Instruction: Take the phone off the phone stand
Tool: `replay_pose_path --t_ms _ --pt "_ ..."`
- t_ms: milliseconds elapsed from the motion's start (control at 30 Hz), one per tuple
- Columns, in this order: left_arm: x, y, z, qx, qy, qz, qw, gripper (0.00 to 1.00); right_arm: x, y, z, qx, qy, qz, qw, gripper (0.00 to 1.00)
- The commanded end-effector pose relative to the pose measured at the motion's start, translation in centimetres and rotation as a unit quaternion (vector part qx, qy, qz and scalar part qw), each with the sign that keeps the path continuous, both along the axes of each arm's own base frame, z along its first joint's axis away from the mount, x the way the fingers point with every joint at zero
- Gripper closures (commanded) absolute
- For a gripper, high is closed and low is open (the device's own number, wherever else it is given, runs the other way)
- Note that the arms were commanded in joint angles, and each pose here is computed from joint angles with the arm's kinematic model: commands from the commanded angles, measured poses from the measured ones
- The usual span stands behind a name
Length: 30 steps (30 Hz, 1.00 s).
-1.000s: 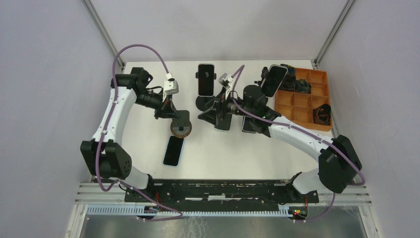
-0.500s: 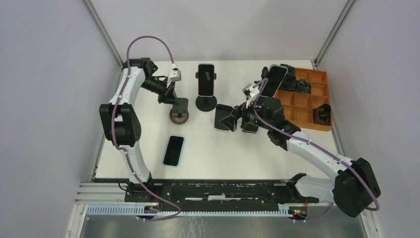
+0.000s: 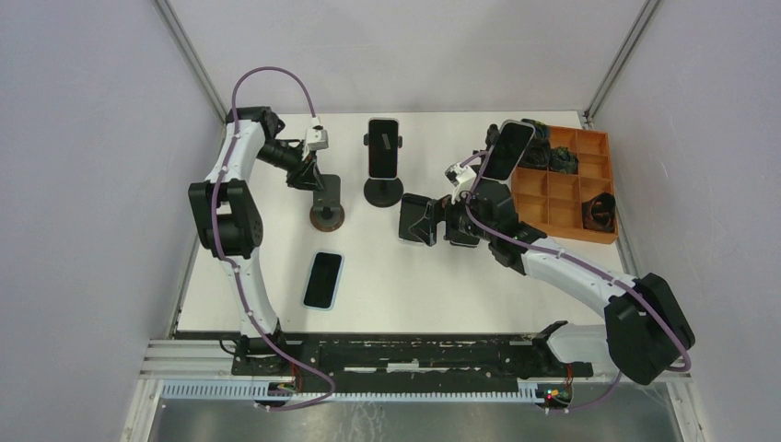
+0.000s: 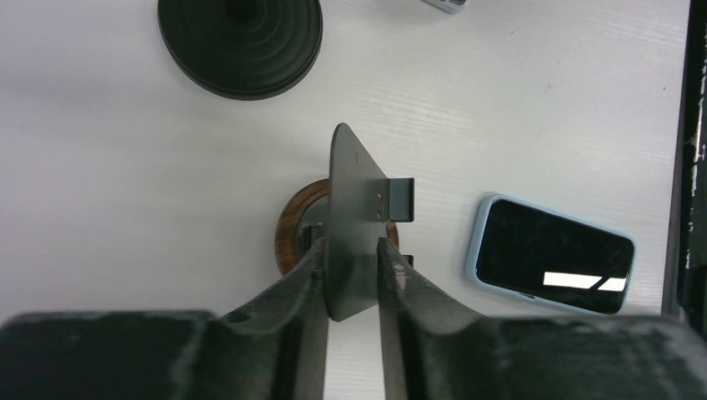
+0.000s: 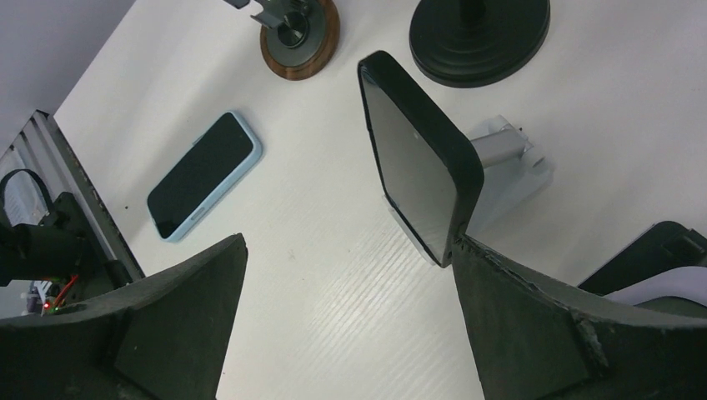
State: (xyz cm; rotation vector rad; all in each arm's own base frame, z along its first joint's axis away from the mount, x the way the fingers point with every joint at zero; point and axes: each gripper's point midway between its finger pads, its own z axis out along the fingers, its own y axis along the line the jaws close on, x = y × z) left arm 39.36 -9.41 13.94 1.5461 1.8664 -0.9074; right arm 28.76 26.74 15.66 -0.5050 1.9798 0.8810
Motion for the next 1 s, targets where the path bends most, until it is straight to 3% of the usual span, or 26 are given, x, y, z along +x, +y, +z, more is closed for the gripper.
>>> replay_pose_path --t_ms 0,67,100,133,233,400,700,967 --pt "1.4 0.4 0.2 0.020 -0.049 -0.028 0.998 0.56 1.6 0.2 -0.1 -0.005 -0.021 -0.026 0.999 0.02" --pt "1.8 0.8 0.3 0.032 -0.059 -0.024 0.997 0.48 1.8 0.4 -0.6 -0.019 -0.024 -0.035 0.999 0.02" --pt "2.0 1.0 0.5 0.039 -0.068 -0.022 0.997 0.35 1.9 0.6 -0.9 -0.029 -0.026 -0.037 0.999 0.02" --pt "2.3 1.2 0.6 0.045 -0.073 -0.018 0.996 0.31 2.0 0.7 -1.0 -0.038 -0.028 -0.040 0.998 0.02" --pt "2.8 1.6 2.0 0.057 -0.099 -0.004 0.993 0.02 2.2 0.7 -1.4 -0.059 -0.034 -0.055 0.996 0.02" --pt "1.7 1.3 5.0 0.048 -0.108 0.023 0.993 0.00 2.6 0.2 -2.3 -0.080 -0.036 -0.083 0.993 0.02" --pt "-5.1 -0.6 10.1 -0.012 -0.036 0.071 0.997 0.00 4.1 0.6 -3.7 -0.082 -0.034 -0.114 0.989 0.02" --pt "-10.1 -1.5 11.7 -0.035 0.018 0.115 0.993 0.00 5.5 2.1 -4.7 -0.079 -0.043 -0.104 0.990 0.02"
